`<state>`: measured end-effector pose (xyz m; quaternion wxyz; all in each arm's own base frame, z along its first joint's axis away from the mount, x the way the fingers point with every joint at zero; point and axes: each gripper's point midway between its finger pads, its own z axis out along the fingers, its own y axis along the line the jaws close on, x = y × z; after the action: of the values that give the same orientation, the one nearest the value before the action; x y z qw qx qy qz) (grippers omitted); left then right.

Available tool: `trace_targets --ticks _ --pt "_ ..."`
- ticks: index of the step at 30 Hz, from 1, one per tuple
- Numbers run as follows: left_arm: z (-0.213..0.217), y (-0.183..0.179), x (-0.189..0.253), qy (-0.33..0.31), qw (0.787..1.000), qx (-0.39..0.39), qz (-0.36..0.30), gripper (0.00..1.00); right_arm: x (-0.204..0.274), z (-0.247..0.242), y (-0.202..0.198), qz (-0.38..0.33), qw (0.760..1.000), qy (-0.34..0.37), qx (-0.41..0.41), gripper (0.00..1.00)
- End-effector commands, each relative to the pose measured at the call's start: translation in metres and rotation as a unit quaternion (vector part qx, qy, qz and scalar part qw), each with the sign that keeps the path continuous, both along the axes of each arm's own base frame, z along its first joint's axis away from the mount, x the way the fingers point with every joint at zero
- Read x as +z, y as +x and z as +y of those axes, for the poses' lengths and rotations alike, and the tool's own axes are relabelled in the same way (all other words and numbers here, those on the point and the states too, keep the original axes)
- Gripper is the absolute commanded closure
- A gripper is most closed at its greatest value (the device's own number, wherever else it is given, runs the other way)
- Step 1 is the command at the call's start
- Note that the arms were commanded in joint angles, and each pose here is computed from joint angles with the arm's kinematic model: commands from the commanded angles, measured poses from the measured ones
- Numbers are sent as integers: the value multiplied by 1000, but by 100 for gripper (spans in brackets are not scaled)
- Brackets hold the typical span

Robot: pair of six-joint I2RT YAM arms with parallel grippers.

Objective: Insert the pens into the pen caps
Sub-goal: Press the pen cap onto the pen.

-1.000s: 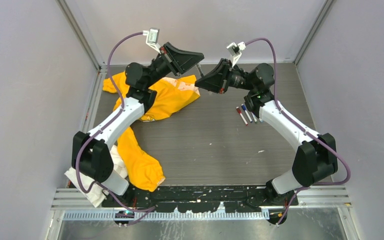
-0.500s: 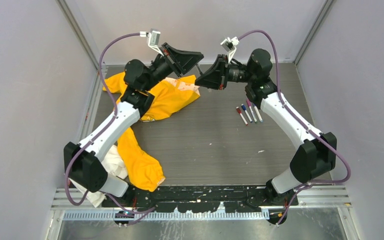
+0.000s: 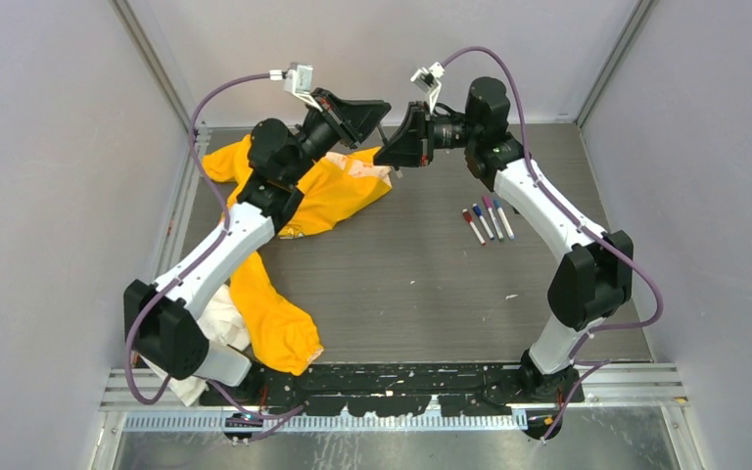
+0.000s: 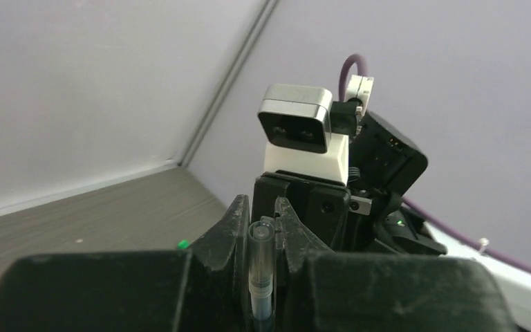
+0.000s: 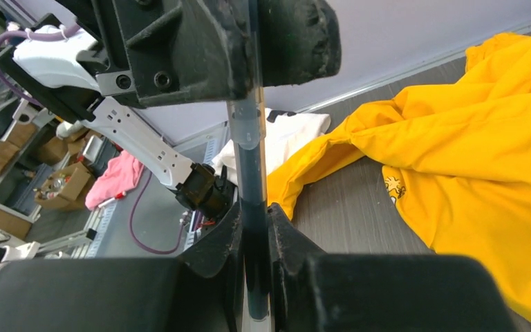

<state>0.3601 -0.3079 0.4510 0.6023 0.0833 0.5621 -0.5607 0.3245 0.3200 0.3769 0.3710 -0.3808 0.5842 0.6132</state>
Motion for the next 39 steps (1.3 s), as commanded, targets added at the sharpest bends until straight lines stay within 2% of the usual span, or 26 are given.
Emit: trace_targets --ticks 1,4,5,7,9,10,11,13,14,16,18,22,24,26,28,30,31,33,36,39 --pt "-56 -124 -148 235 928 -252 143 99 112 -10 47 -150 970 108 -156 99" --pt "-57 -133 -136 159 927 -310 141 100 120 -18 50 -114 974 131 -147 99" --pt "-60 -140 -120 113 922 -346 133 99 130 -18 42 -120 972 156 -126 99" --pt "-64 -150 -106 61 903 -405 130 100 138 -15 30 -96 974 179 -96 99" --pt "-65 -155 -97 33 888 -442 124 99 141 -11 27 -95 974 178 -102 99" --pt "-67 -153 -99 36 884 -448 130 99 142 -11 32 -111 972 170 -118 99" --pt "-68 -152 -104 51 885 -442 134 99 139 -12 41 -98 974 152 -140 99" --pt "-68 -144 -126 118 901 -390 152 99 135 -20 58 -121 968 117 -185 99" --pt "-64 -139 -146 175 904 -351 168 99 136 -24 62 -130 966 109 -197 99" --pt "-50 -132 -167 257 901 -294 189 99 131 -29 67 -146 963 76 -215 99" --pt "-44 -129 -177 285 893 -270 220 99 128 -31 70 -170 957 58 -230 99" --pt "-40 -111 -187 287 893 -194 288 99 116 -31 81 -214 938 13 -274 99" --pt "-42 -97 -181 244 908 -139 309 99 115 -26 84 -222 934 13 -281 99" --pt "-51 -90 -166 185 927 -117 305 99 115 -14 79 -224 936 17 -271 99" --pt "-63 -88 -144 126 941 -130 287 99 114 -1 73 -226 939 21 -259 99" --pt "-73 -91 -119 61 947 -168 267 99 119 7 70 -219 943 40 -248 99" --pt "-76 -95 -112 50 948 -187 254 99 125 7 69 -214 944 56 -243 99" --pt "-80 -109 -101 47 946 -238 215 99 140 5 67 -186 951 98 -228 99" --pt "-71 -130 -101 39 932 -306 189 100 164 -6 68 -161 951 145 -219 99" --pt "-56 -149 -115 68 914 -355 183 99 180 -18 65 -136 952 180 -207 99"
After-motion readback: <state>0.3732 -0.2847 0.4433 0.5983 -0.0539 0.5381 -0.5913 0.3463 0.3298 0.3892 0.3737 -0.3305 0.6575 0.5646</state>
